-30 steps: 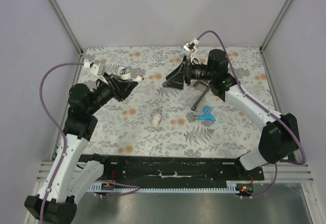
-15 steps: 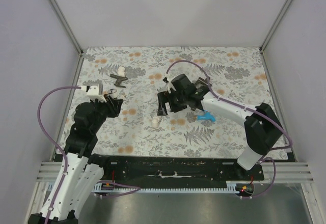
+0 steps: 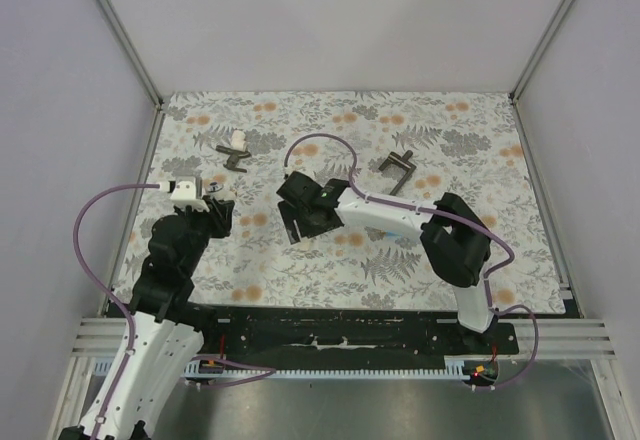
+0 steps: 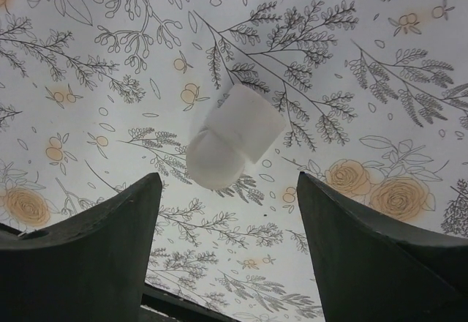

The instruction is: Install the water faucets

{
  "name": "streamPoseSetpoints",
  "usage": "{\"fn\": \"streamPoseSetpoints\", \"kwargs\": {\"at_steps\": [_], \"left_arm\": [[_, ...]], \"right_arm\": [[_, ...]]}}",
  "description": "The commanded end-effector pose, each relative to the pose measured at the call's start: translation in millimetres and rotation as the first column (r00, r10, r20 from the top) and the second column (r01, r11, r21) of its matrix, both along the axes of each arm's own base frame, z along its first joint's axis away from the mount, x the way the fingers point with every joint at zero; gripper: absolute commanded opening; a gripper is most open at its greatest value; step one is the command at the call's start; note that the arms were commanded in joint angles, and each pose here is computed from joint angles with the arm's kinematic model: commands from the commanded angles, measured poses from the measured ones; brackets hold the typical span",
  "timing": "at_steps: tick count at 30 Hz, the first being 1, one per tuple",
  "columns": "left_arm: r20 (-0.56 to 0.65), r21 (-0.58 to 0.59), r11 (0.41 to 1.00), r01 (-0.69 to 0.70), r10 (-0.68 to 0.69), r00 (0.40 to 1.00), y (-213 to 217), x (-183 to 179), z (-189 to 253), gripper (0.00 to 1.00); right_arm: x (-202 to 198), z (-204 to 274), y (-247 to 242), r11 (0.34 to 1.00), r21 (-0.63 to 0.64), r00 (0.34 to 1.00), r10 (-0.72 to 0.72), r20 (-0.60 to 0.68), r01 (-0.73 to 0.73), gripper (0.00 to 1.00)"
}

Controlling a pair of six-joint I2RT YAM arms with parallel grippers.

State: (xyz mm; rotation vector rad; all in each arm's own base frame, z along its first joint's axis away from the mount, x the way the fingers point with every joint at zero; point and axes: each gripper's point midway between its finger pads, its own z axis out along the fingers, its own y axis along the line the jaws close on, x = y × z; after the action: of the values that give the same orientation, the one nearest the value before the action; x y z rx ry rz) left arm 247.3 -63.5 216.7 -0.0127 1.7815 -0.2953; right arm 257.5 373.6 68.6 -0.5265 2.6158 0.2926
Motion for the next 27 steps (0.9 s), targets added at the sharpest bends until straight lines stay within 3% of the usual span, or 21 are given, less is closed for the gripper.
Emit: {"fn": "streamPoseSetpoints", "kwargs": {"at_steps": [1, 14, 19, 27], "left_arm": [[0.093, 0.046, 0.999, -0.027, 0.023, 0.995, 7.0, 1.7, 23.8, 0.02], [0.083, 0.053, 0.998, -0.033, 0.028, 0.996, 8.3, 0.7, 23.1, 0.02], [0.080, 0.055, 0.998, -0.023, 0.019, 0.997, 6.3, 1.3, 22.3, 0.02], [0.077, 0.055, 0.998, 0.008, -0.012, 0.997, 1.1, 1.9, 21.2, 0.02]], "right_arm": [[2.7, -7.3, -0.8, 0.993, -0.078, 0.995, -0.084, 0.048, 0.088, 0.82], [11.4, -20.4, -43.6, 0.975, -0.197, 0.990, -0.086, 0.115, 0.108, 0.79], [2.3, -18.8, -26.7, 0.998, -0.062, 0.996, 0.030, 0.086, -0.025, 0.78], [13.9, -24.4, -10.5, 0.995, 0.068, 0.992, 0.063, 0.113, -0.071, 0.76]]}}
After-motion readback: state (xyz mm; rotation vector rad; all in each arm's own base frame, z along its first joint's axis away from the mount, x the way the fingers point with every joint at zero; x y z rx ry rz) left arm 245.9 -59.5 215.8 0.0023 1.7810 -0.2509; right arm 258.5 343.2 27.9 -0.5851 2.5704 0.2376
